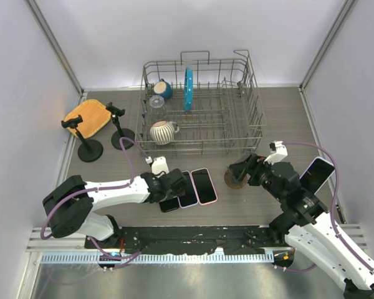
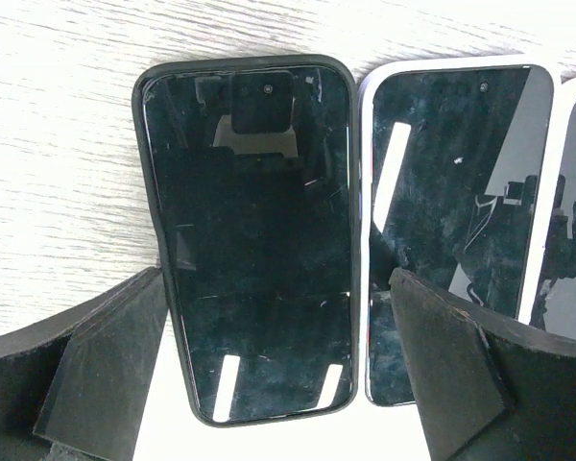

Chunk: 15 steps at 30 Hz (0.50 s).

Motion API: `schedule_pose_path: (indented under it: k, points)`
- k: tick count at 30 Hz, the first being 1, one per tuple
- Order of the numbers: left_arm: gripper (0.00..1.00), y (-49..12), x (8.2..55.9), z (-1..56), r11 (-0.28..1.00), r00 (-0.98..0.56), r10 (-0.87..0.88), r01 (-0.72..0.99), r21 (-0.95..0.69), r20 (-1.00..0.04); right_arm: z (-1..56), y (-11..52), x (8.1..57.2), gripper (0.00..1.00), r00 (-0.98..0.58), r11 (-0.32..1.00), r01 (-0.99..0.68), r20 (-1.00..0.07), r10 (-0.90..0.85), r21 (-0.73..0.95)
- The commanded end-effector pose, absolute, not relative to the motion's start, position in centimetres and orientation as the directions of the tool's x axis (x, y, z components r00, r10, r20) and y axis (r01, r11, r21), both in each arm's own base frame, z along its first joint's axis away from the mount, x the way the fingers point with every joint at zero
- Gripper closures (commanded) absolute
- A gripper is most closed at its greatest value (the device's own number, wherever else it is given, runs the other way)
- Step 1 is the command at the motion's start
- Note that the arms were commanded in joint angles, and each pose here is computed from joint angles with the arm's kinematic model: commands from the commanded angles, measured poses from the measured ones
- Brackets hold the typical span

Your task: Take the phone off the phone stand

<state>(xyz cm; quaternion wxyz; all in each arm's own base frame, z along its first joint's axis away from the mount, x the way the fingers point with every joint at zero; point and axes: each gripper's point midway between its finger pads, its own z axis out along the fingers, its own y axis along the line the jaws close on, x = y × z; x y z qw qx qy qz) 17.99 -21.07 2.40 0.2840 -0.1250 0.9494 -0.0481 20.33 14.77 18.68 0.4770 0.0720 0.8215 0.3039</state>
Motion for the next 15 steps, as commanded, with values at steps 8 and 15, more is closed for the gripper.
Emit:
schedule_pose_path:
  k: [8,15]
  points:
    - [0.0,-25.4,20.2,6.7,0.938,-0.769,-0.293,-0.115,-0.328,-0.568,21.8,13.9,21.0,0.22,-0.471,0.839,-0.189,-0.797,0.379,0.51]
    - [0.0,-21.8,21.1,13.4,0.945,-0.67,-0.288,-0.081,-0.318,-0.684,22.5,11.2,21.1,0.21,-0.478,0.92,-0.101,-0.83,0.289,0.378]
